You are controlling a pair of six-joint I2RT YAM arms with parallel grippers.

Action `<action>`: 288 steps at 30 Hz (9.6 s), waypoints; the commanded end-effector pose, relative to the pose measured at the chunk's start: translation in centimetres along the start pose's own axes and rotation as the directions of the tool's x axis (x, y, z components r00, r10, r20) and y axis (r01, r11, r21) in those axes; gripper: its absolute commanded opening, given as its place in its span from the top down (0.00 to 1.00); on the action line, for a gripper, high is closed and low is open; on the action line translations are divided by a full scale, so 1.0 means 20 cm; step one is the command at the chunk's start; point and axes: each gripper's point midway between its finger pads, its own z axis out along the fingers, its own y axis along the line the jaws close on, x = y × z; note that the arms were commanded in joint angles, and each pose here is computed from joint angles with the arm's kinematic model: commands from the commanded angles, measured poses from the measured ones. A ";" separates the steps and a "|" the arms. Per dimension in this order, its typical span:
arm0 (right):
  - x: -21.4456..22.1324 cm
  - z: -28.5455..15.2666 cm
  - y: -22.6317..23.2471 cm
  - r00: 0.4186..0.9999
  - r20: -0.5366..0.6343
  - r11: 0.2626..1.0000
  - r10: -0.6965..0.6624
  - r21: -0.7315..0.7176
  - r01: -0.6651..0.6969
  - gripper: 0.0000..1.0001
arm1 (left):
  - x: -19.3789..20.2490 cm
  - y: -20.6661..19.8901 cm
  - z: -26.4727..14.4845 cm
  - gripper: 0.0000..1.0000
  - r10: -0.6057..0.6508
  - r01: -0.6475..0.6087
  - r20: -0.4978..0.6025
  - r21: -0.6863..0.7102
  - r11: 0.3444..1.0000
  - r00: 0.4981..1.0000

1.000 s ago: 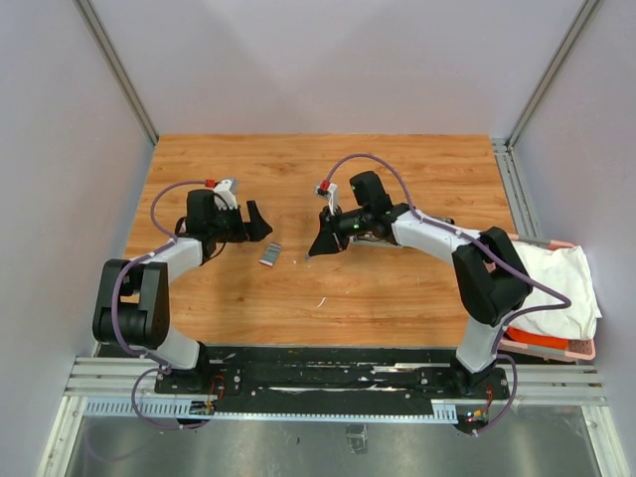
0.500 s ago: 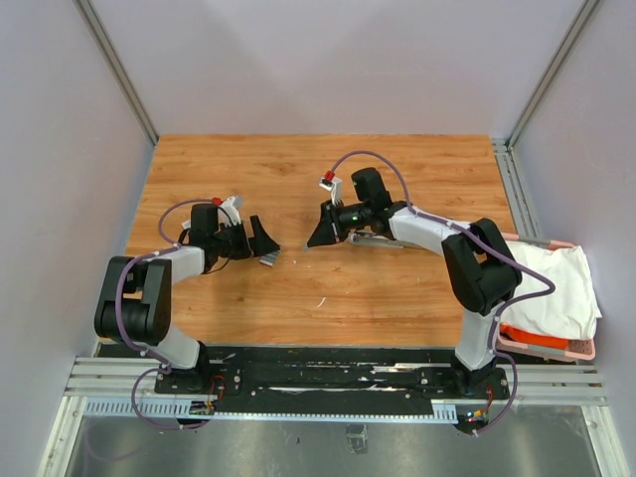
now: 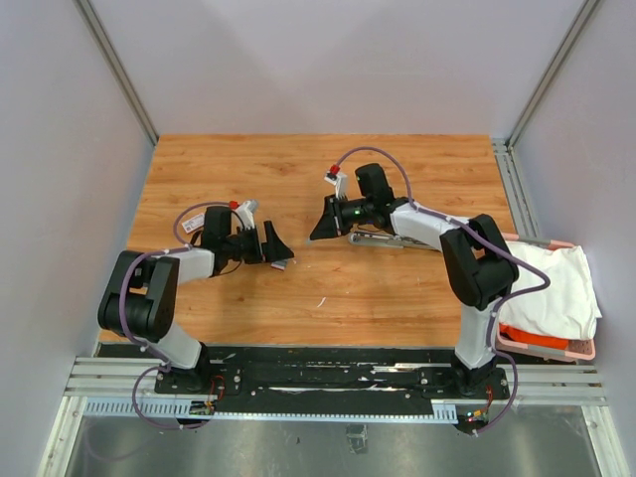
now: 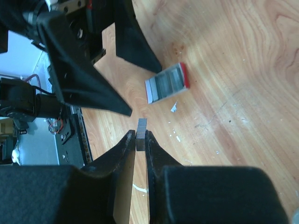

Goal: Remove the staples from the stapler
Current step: Move the staple box to the center of the board, then place the staple in the staple box, then adjust the stapler in the staple box.

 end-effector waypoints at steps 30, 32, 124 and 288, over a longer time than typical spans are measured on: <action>-0.08 -0.05 -0.14 0.997 0.068 0.996 0.023 0.088 -0.029 0.85 | -0.02 -0.56 -0.03 0.02 0.203 -0.217 0.077 0.310 0.926 0.976; -0.08 -0.05 -0.14 0.997 0.069 0.996 0.022 0.087 -0.028 0.86 | -0.06 -0.49 -0.05 0.02 0.183 -0.199 0.084 0.260 0.945 0.980; 0.20 0.41 -0.11 0.975 -0.224 0.999 -0.004 -0.034 -0.003 0.85 | -0.10 -0.21 -0.06 0.02 0.284 -0.302 0.106 0.243 0.922 0.953; 0.17 0.04 -0.41 0.935 -0.197 0.943 -0.294 0.101 0.318 0.39 | 0.02 -0.29 0.11 0.02 0.464 -0.441 -0.095 0.193 0.876 0.881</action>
